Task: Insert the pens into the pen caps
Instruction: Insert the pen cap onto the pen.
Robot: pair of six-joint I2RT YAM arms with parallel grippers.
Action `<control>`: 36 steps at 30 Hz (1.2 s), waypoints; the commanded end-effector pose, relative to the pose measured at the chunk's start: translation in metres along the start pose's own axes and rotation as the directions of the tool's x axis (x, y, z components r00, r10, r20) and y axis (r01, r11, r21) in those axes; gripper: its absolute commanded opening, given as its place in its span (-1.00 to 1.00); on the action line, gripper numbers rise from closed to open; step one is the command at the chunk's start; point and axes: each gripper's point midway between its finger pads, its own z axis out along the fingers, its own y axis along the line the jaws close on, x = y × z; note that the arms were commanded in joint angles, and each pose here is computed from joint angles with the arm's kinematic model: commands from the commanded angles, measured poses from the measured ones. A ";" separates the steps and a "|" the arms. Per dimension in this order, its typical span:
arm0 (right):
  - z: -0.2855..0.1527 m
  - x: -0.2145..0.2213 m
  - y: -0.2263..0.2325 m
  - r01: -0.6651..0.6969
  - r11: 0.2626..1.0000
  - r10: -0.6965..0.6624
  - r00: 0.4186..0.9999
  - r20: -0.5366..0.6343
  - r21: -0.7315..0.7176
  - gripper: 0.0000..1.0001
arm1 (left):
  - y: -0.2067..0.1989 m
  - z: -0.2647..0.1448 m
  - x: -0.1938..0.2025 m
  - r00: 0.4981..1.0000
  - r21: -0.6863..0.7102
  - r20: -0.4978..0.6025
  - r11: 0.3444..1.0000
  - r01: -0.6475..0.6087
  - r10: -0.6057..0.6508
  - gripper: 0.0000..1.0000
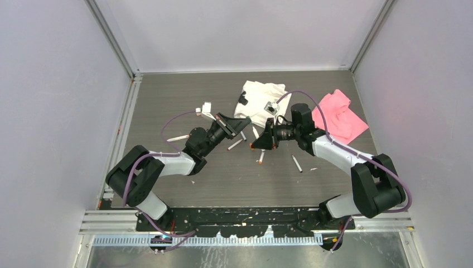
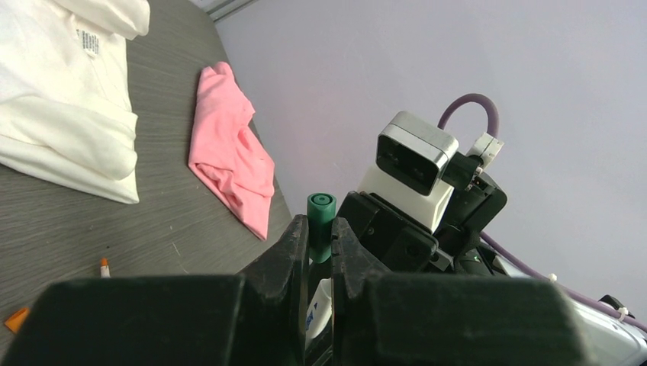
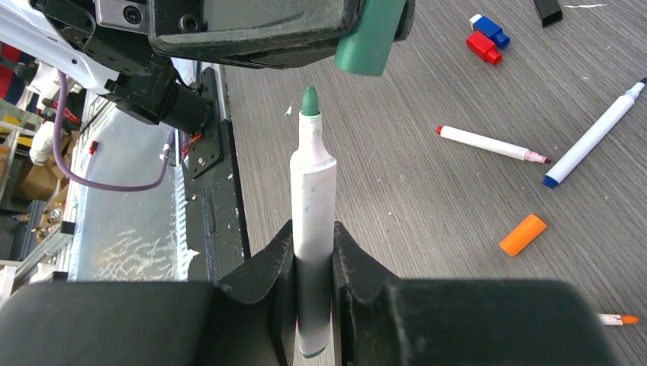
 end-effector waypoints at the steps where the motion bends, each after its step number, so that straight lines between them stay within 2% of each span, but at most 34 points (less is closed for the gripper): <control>1: -0.002 -0.018 0.007 0.057 0.998 -0.057 0.998 0.041 -0.002 -0.98 | -0.028 0.002 -0.007 1.000 0.100 0.021 0.995 -0.018 0.016 -0.99; 36: 0.001 -0.022 -0.002 -0.009 0.999 0.006 0.999 0.049 0.047 -0.98 | -0.026 0.006 0.007 0.999 0.136 -0.044 0.991 0.014 -0.008 -0.99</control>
